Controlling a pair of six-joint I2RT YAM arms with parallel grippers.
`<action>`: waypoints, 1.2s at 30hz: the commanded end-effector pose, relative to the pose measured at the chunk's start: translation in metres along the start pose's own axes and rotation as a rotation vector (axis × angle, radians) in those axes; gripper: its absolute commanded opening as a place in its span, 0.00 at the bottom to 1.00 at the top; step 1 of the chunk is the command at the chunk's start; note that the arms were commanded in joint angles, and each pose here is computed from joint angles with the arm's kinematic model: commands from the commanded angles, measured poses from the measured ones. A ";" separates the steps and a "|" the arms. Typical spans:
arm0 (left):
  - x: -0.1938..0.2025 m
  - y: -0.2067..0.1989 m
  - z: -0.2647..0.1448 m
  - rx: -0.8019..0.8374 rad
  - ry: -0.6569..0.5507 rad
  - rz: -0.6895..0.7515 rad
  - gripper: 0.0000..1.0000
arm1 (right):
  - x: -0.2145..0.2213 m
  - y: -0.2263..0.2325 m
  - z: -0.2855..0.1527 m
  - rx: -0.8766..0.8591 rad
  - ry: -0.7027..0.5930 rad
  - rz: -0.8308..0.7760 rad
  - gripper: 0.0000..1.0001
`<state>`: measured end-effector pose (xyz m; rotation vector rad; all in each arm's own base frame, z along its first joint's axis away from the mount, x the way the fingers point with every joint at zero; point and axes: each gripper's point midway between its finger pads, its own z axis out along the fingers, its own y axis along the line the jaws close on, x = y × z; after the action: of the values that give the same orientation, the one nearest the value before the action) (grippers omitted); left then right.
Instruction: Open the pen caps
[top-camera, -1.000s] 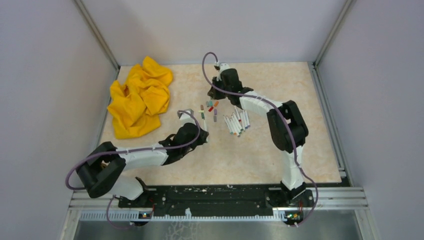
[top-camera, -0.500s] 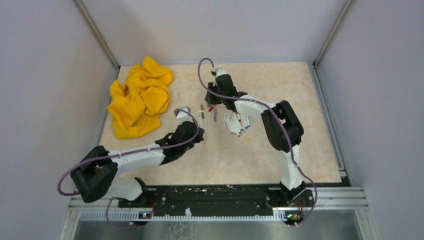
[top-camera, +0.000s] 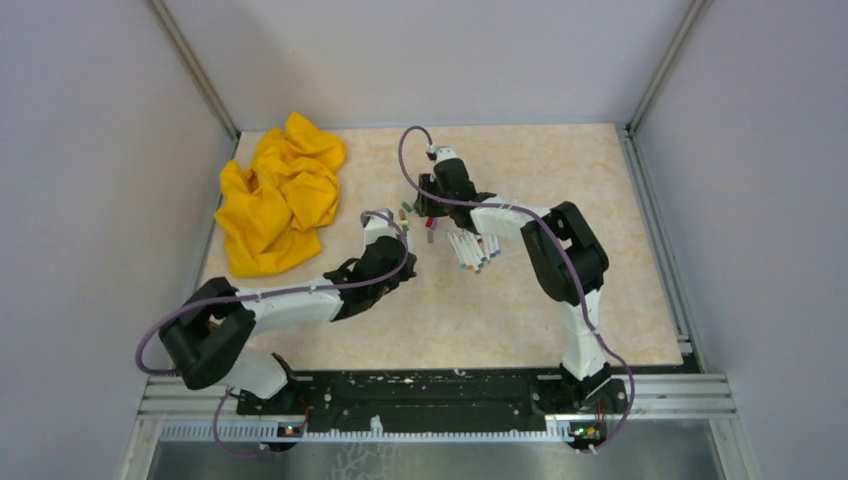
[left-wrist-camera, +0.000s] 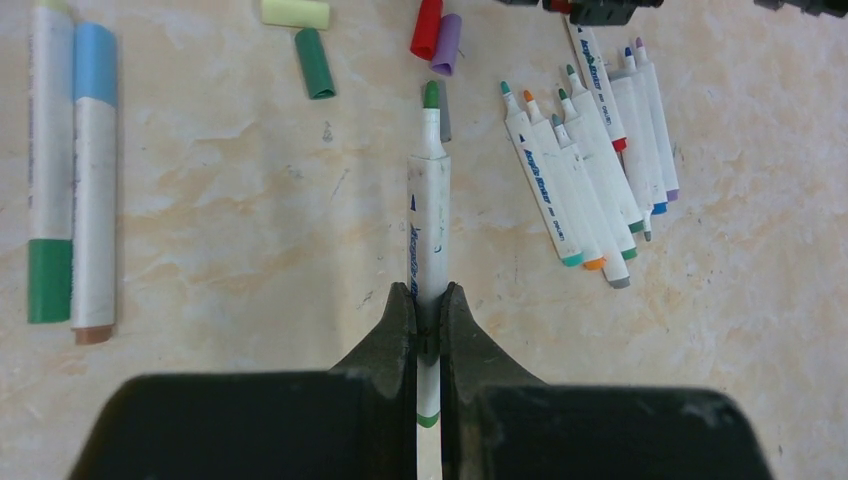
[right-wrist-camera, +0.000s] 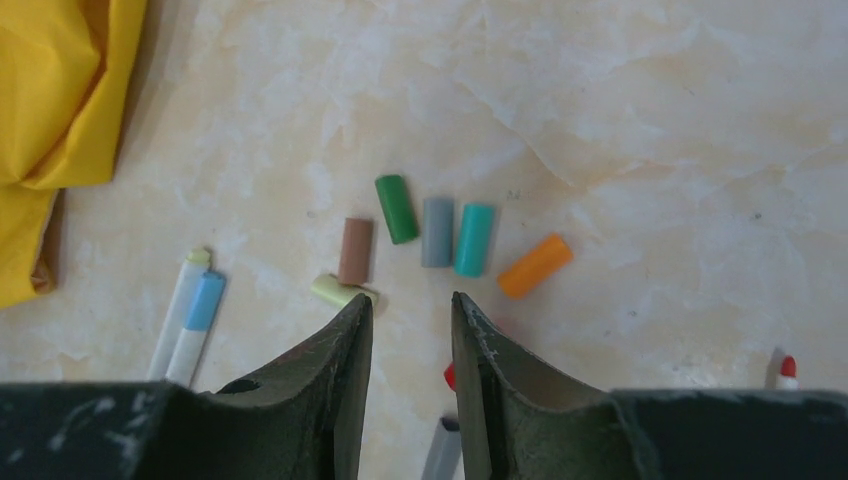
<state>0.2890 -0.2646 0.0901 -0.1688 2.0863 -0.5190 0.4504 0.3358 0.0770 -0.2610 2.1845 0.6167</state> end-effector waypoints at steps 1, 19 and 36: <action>-0.001 -0.022 0.018 0.029 0.019 0.026 0.00 | -0.051 0.012 -0.031 0.001 -0.165 -0.014 0.34; 0.034 -0.058 0.096 0.001 0.162 -0.025 0.02 | -0.086 -0.049 -0.133 0.131 -0.348 0.125 0.47; 0.042 -0.049 0.101 -0.070 0.190 -0.048 0.35 | -0.072 -0.050 -0.149 0.120 -0.336 0.125 0.51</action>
<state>0.3505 -0.3652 0.0331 -0.1453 2.2620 -0.5546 0.4155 0.2154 0.1709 0.0369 1.9808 0.5207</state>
